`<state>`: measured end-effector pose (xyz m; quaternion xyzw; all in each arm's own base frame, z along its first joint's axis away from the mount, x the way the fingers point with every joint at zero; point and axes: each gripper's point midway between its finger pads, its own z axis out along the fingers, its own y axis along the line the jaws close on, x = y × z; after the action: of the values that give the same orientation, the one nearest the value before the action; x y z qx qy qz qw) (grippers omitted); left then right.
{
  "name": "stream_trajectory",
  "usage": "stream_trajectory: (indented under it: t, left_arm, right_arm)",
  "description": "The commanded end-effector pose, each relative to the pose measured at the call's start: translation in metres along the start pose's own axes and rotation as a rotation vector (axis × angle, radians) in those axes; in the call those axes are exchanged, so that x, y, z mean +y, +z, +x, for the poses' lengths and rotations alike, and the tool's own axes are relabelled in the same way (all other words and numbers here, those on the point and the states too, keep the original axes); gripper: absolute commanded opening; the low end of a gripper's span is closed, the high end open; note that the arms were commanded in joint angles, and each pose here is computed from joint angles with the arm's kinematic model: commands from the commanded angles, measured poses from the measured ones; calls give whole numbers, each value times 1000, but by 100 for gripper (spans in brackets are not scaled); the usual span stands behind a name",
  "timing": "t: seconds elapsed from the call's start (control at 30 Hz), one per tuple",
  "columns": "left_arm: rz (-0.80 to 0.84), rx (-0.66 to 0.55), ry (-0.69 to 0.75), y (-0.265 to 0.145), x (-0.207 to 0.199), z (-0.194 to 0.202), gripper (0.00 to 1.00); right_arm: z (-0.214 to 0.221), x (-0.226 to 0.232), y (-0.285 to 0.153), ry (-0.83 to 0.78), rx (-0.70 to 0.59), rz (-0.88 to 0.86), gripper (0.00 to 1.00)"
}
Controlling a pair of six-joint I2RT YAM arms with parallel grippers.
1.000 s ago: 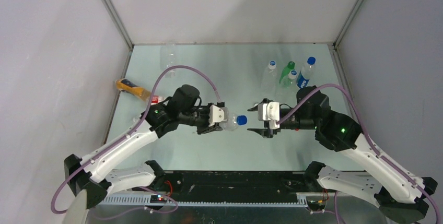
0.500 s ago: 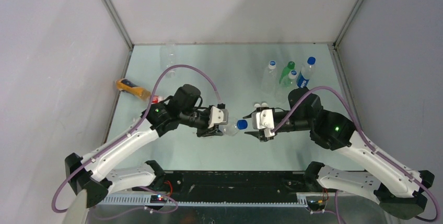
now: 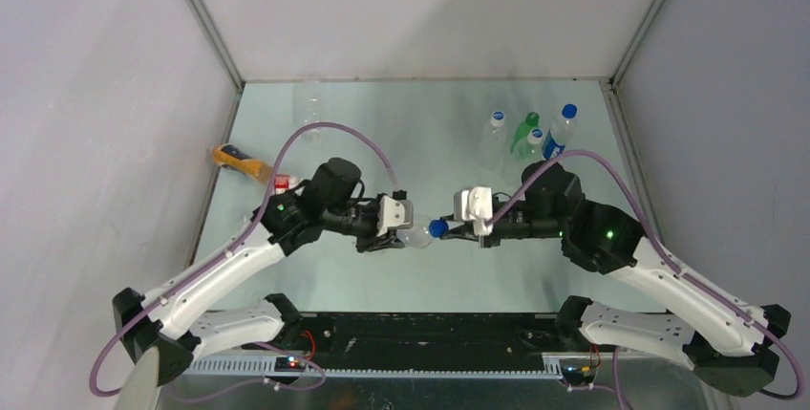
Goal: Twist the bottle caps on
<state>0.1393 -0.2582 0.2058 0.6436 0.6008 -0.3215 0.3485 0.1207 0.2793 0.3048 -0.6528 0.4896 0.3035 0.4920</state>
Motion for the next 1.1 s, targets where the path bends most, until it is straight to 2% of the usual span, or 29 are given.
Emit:
stream_trajectory:
  t: [0.0,0.07,0.13,0.17,0.2,0.27,0.37,0.43,0.5,0.53,0.57,0.6,0.67,0.83,0.97,1.07]
  left_arm:
    - [-229,-157,62,-18,30,-40,19]
    - [-324,-189,77,-21,38,-43,18]
    - [-437,-205,101,-24,47,-45,17]
    - [-508,-204,124,-23,51,-44,17]
    - [-552,-219,145,-27,52,-47,18]
    - [-688,-211,220,-30,59,-46,18]
    - [-821,-212,229,-35,63,-45,18]
    - [-843,-196,208,-36,65,-40,18]
    - [-848,-172,192,-35,66,-34,17]
    - [-844,-161,184,-34,66,-31,17]
    - [-838,-144,176,-33,67,-26,17]
    - [-815,-129,153,-31,67,-20,17]
    - [-755,-118,114,-26,65,-13,16]
    - [-550,-137,64,-19,49,-10,17]
    - [-358,-142,43,-13,30,-13,17]
    - [-248,-134,31,-11,17,-15,17]
  right_arm:
    - [-5,-21,9,307,-5,157,0]
    - [2,-33,9,527,8,279,0]
    - [11,-41,11,871,0,414,0]
    - [20,-46,11,970,10,481,0]
    - [20,-47,13,1134,-20,519,0]
    - [28,-51,16,1320,-34,584,0]
    - [27,-56,17,1410,-69,630,0]
    - [21,-59,14,1375,-96,639,1]
    - [15,-62,8,1273,-106,629,17]
    - [14,-63,6,1187,-99,621,34]
    - [9,-63,1,1136,-106,611,41]
    - [9,-64,-2,1030,-87,597,54]
    - [5,-59,-9,876,-71,550,65]
    - [-8,-40,-27,446,-54,388,72]
    - [-5,-33,-33,230,-14,325,72]
    - [-2,-23,-32,142,2,249,73]
